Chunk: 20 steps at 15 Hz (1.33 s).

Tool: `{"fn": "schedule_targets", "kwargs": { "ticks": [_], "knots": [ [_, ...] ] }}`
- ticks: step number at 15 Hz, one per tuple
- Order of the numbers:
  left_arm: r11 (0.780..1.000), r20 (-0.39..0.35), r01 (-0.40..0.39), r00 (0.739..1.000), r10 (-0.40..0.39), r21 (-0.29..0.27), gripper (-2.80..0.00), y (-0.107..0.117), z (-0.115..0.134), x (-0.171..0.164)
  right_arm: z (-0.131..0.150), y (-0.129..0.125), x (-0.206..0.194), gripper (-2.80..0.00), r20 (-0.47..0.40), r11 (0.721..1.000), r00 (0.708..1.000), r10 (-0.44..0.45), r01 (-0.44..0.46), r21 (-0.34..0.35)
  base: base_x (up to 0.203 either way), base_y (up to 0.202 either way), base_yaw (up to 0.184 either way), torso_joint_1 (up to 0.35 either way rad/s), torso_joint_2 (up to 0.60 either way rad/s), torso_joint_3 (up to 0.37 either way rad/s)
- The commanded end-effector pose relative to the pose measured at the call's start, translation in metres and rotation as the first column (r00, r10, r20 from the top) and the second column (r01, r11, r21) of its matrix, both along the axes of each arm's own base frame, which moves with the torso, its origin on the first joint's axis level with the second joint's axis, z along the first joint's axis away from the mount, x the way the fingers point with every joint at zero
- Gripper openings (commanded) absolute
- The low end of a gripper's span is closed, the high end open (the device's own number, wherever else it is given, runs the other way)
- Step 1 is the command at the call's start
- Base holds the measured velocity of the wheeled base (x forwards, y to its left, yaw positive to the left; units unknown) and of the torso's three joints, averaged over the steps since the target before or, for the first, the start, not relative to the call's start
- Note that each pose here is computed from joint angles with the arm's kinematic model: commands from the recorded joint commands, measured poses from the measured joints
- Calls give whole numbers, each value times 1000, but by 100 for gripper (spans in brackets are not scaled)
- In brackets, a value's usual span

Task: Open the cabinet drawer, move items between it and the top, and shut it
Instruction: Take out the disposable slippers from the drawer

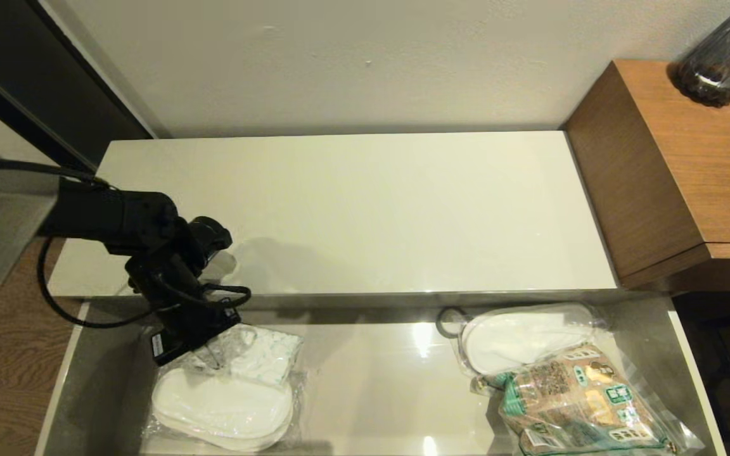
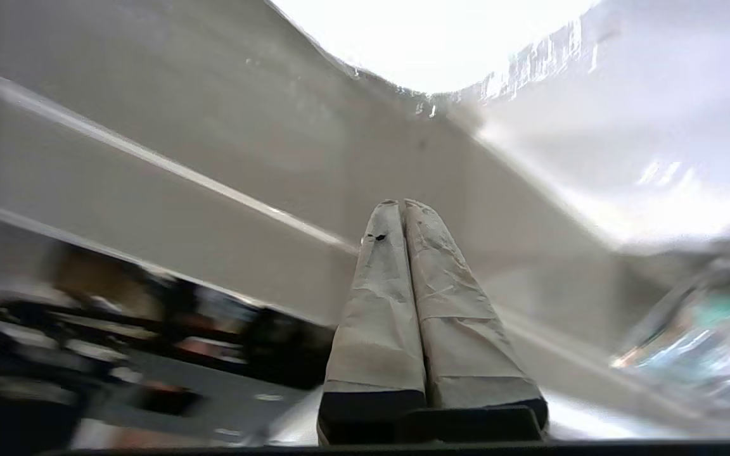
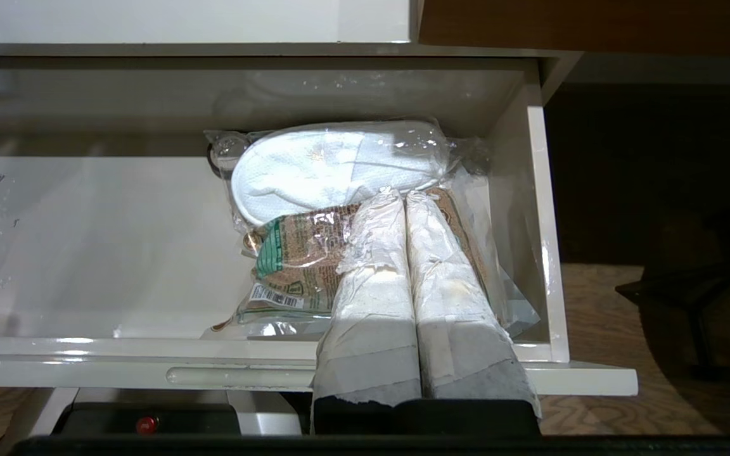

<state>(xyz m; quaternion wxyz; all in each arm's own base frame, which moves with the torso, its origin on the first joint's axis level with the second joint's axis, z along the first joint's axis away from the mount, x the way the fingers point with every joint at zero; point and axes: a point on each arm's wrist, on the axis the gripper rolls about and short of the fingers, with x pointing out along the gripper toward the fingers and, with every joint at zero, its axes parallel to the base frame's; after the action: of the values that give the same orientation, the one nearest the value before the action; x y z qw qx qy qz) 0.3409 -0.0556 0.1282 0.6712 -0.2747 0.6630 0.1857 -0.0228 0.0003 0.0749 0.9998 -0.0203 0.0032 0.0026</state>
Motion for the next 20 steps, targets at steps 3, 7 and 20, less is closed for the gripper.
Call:
{"fn": "schedule_targets", "kwargs": {
  "ticks": [3,7,20],
  "knots": [
    [988,-64,-151,986,152,21,-280,-1,4,9,0,0,0,-280,0,1000,1000,0,0,-1,0,0,0,0,0,0],
    [979,9,-173,985,173,110,-280,3,27,-4,0,0,0,-280,0,1000,1000,1,-1,-1,0,0,0,0,0,0],
    [816,320,569,758,-568,99,-280,-64,122,-54,0,0,0,-280,0,1000,1000,0,0,-1,0,0,0,0,0,0]
  ]
}}
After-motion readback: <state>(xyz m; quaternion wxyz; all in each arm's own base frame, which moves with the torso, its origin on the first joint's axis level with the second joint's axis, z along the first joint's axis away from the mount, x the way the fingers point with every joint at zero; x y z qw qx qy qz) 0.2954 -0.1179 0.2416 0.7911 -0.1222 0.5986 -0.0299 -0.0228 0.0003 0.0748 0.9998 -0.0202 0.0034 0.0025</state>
